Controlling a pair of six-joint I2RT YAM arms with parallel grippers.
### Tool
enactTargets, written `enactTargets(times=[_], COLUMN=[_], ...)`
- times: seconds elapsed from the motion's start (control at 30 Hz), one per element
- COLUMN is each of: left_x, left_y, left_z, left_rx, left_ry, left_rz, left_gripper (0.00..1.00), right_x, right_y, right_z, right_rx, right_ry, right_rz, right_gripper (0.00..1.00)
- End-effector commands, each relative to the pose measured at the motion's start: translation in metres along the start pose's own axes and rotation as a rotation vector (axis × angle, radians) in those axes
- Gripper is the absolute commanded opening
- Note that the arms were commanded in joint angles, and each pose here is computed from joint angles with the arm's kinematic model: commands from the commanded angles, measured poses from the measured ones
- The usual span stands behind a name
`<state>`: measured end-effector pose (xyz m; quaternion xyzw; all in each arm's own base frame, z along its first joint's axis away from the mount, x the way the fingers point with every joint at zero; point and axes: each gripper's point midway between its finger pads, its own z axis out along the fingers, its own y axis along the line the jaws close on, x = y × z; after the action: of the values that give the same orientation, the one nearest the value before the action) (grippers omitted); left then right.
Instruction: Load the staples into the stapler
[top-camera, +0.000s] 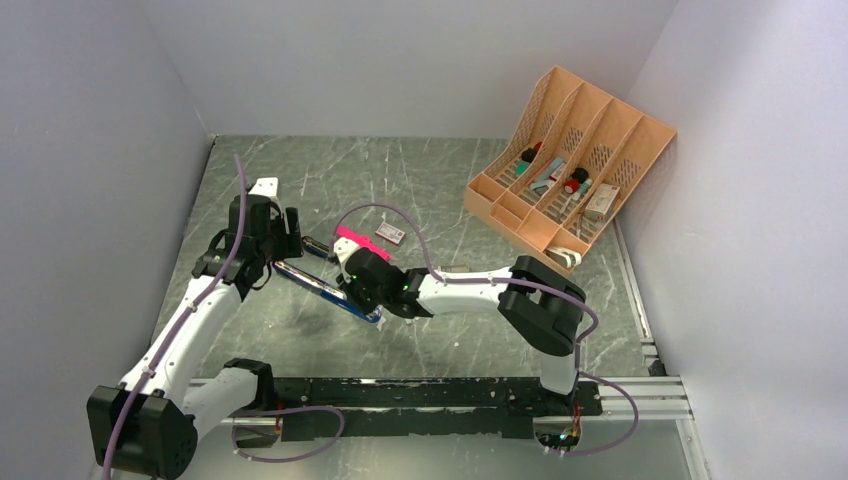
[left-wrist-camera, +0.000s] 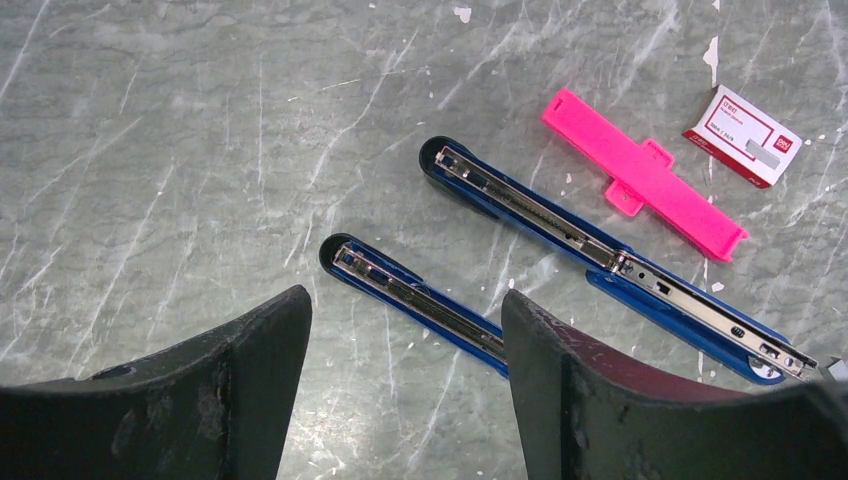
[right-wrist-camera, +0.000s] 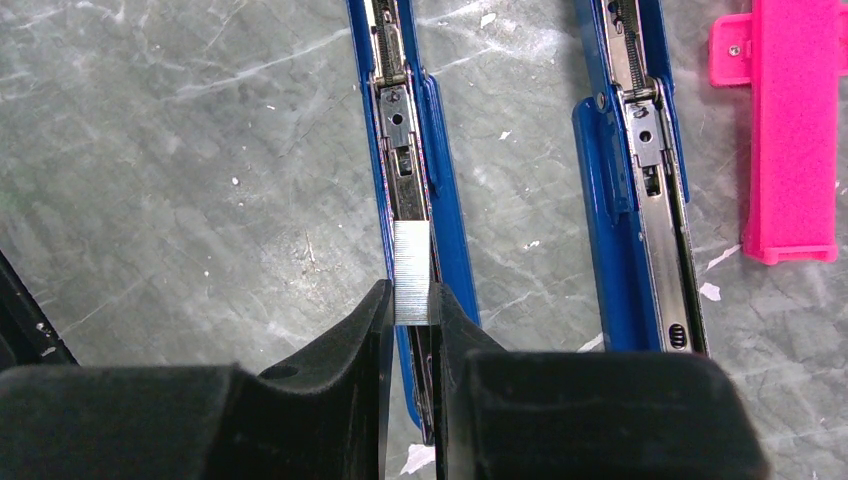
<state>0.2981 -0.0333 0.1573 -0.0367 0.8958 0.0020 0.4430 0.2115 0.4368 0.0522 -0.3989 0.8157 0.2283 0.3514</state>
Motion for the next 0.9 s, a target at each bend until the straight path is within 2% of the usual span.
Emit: enactTargets(times=[0.0,0.87], left_x=[-0.0085,-0.0084], left_y=[-0.0067,-0.0068], left_z=[-0.0014,-0.0017], left_rx=[0.034,0.035], left_ry=[-0.032,-0.033], left_rz=[0.010,0.011], left_gripper=[0.74,0.74], right_x=[0.0096,0.0006], right_y=[-0.0092,-0.0123], right_z=[0.0002,-0.0066], right_rx=[0.033,-0.012], right_ry=[0.047,0.102], right_rz=[-0.016,-0.013], right_gripper=[0.00,0.00])
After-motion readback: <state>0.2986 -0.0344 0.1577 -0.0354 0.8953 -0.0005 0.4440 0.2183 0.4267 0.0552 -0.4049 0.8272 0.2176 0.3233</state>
